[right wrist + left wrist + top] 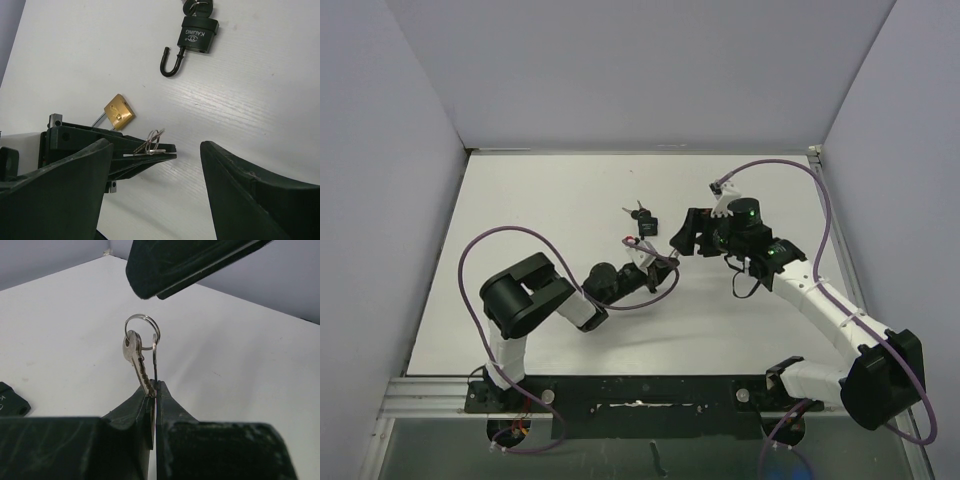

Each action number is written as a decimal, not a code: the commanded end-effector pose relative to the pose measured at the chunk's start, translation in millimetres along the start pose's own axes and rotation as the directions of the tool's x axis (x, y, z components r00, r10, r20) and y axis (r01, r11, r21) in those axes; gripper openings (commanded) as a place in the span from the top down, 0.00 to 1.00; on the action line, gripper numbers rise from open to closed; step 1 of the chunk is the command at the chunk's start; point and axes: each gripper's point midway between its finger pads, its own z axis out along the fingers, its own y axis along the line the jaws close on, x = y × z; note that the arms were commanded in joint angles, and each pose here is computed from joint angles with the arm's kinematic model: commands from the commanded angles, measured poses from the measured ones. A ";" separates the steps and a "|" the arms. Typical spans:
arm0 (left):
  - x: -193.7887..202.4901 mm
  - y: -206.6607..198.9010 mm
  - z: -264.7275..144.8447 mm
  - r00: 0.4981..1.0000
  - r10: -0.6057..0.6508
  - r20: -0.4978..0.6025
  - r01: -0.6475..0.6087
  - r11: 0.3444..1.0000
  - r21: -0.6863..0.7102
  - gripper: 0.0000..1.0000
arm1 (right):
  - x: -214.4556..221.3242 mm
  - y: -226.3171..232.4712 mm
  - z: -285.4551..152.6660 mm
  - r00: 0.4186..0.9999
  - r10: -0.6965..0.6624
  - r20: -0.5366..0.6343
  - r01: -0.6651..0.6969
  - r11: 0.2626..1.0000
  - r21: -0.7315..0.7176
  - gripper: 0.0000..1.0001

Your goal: Unlock with the key

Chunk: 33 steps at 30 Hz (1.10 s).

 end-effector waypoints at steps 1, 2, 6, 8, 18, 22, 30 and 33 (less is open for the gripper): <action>-44.4 -5.5 -3.7 0.992 -0.045 0.120 0.045 0.999 0.006 1.00 | -30.9 5.3 -15.5 0.994 0.005 0.113 -0.005 1.000 0.002 0.27; -44.3 -5.3 -5.7 0.992 -0.054 0.118 0.054 0.999 0.003 1.00 | -32.0 4.8 -16.5 0.993 0.005 0.117 -0.005 1.000 0.003 0.27; -43.5 -2.5 -11.4 0.990 -0.108 0.087 0.109 0.994 -0.012 1.00 | -33.5 0.2 -17.8 0.993 0.005 0.119 -0.007 1.000 0.016 0.26; -40.3 -1.2 -12.1 0.990 -0.136 0.047 0.137 0.990 -0.024 1.00 | -33.2 -3.0 -18.0 0.993 0.006 0.117 -0.010 1.000 0.025 0.26; -36.4 4.8 -4.2 0.911 -0.370 -0.182 0.361 0.929 -0.081 1.00 | -32.2 -12.8 -18.2 0.994 0.019 0.110 -0.024 0.998 0.050 0.26; -30.5 7.7 -1.3 0.830 -0.476 -0.291 0.454 0.880 -0.143 1.00 | -30.9 -15.3 -19.6 0.994 0.019 0.108 -0.026 0.998 0.055 0.26; -37.6 2.4 -1.8 0.655 -0.603 -0.455 0.593 0.784 -0.186 1.00 | -30.6 -24.0 -25.5 0.993 0.020 0.115 -0.030 0.996 0.083 0.26; -44.0 -0.3 -2.3 0.600 -0.628 -0.496 0.638 0.749 -0.178 1.00 | -30.4 -25.0 -27.5 0.993 0.022 0.116 -0.031 0.996 0.084 0.25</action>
